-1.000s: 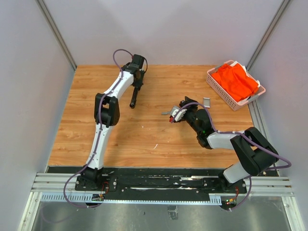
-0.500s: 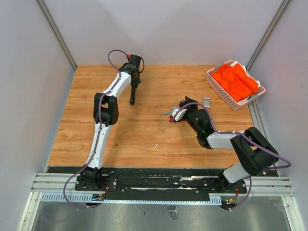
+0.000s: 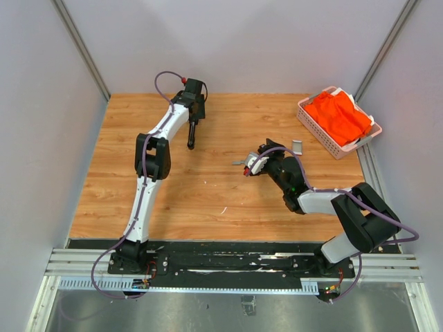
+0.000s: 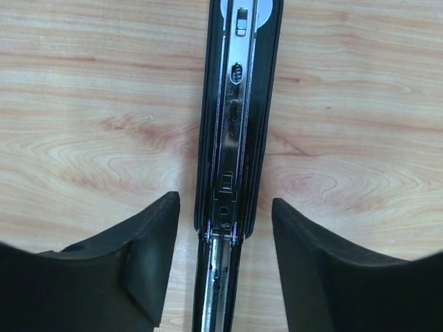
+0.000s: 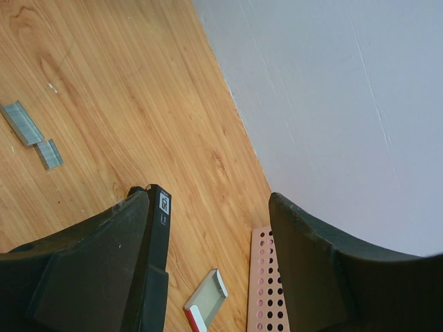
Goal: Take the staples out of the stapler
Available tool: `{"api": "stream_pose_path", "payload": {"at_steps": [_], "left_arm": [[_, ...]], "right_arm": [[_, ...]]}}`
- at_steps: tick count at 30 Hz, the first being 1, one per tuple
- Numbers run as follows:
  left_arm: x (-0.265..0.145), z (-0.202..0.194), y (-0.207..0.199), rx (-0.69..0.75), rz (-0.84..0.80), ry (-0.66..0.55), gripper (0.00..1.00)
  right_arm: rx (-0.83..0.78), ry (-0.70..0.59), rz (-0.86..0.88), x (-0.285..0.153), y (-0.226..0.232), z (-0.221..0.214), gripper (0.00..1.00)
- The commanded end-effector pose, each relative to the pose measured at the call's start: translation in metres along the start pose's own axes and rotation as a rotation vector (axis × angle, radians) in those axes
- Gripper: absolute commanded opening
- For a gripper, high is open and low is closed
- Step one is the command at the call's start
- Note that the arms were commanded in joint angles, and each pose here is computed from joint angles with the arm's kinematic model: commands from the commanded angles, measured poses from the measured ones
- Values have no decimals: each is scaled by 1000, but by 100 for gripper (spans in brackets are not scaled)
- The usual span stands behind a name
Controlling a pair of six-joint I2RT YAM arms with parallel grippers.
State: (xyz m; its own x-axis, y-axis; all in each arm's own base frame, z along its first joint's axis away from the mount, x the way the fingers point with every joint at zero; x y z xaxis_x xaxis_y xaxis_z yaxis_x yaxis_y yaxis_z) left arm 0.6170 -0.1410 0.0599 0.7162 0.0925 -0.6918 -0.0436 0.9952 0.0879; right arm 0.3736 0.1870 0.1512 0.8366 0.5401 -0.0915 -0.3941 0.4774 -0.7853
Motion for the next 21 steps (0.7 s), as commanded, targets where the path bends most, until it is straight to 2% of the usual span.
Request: {"api": "stream_pose_path", "payload": {"at_steps": [1, 4, 10, 15, 21], "left_arm": [[-3, 10, -3, -25, -11, -32, 64], [-13, 17, -2, -34, -17, -40, 73], [-58, 41, 3, -45, -56, -80, 99], [-116, 60, 13, -37, -102, -141, 98], [-179, 49, 27, -13, -143, -134, 98]], "right_arm": [[10, -8, -61, 5, -18, 4, 72], [10, -7, -63, 5, -19, 4, 72], [37, -3, -75, 4, -26, 6, 73], [88, 3, -67, 3, -29, 9, 73], [181, 20, -50, 3, -35, 13, 73]]}}
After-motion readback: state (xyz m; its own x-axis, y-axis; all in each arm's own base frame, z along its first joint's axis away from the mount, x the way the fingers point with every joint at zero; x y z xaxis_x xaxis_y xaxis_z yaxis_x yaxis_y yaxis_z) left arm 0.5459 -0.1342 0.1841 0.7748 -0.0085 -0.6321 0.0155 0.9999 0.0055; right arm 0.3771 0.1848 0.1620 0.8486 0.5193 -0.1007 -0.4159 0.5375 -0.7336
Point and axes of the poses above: each gripper's point midway between its finger pads, its own x axis out along the fingers, its own y axis along the line the jaws close on, z = x × y, the point moved 1 cm from there along -x, back along the fingers, and after that the axes turned 5 degrees about x, right-handed, at the moved point
